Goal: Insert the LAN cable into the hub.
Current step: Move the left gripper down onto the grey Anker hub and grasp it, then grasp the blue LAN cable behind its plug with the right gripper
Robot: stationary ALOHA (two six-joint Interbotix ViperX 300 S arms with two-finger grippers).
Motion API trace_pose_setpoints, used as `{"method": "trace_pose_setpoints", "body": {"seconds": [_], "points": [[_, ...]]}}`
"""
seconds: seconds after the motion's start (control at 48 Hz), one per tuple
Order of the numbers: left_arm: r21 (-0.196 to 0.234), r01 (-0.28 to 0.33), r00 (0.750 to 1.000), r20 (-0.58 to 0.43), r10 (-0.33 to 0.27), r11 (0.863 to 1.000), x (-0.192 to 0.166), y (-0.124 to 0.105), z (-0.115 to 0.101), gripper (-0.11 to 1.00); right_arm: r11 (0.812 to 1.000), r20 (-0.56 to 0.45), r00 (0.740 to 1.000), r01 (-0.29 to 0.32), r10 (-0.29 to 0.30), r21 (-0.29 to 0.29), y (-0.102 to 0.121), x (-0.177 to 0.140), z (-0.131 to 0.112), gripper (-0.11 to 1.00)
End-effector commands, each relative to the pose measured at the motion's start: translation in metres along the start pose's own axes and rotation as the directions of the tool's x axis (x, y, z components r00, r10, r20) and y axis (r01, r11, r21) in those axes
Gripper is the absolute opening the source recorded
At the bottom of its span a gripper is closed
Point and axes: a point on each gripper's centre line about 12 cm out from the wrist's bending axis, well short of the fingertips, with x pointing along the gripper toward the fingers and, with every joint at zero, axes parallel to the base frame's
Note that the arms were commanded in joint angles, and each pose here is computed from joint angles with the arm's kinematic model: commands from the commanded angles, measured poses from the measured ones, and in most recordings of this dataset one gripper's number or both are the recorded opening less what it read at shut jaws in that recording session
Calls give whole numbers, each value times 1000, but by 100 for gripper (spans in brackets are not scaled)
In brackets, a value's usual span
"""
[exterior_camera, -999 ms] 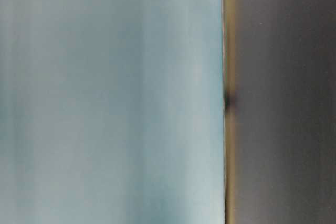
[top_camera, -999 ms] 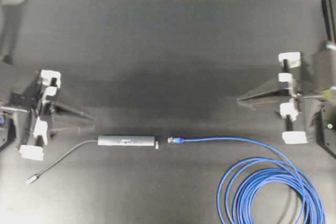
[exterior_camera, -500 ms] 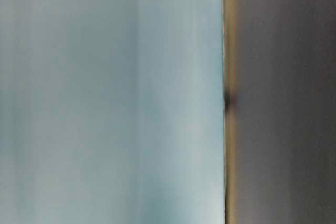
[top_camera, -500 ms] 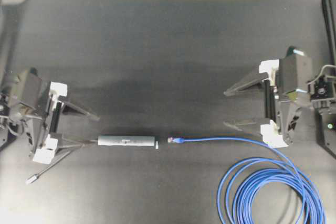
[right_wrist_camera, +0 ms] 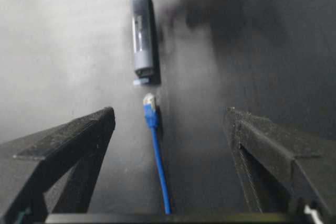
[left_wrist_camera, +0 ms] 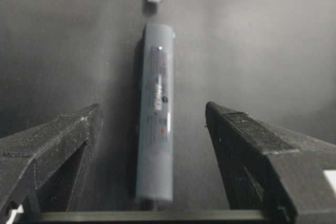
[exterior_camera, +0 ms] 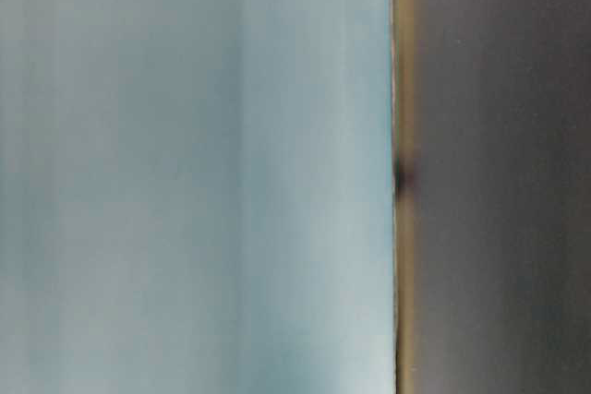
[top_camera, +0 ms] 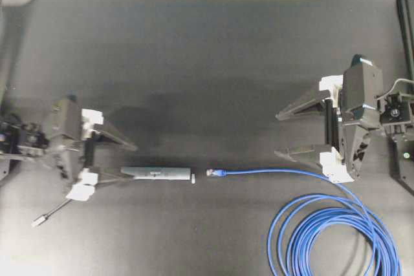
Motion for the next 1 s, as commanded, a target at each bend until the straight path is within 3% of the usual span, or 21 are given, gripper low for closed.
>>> {"method": "trace_pose_setpoints", "body": {"seconds": [0.0,0.437,0.75,0.874,0.979], "points": [[2,6,1000,19,-6,1000,11,1,-1,76,1000,8,1000,-13,13,8,4,1,5,80],[1,37,999,-24,-37,999,56,-6,-24,76,1000,7,1000,-20,20,19,7,0,5,80],[-5,-2,997,-77,1,1000,65,6,-37,73,1000,5,1000,-22,22,19,7,0,4,80],[7,-13,995,-104,14,1000,66,9,-40,61,1000,4,1000,-25,25,16,8,0,4,80],[47,1,989,-149,6,999,68,4,-47,35,999,2,1000,-29,29,16,9,0,3,80]]}}
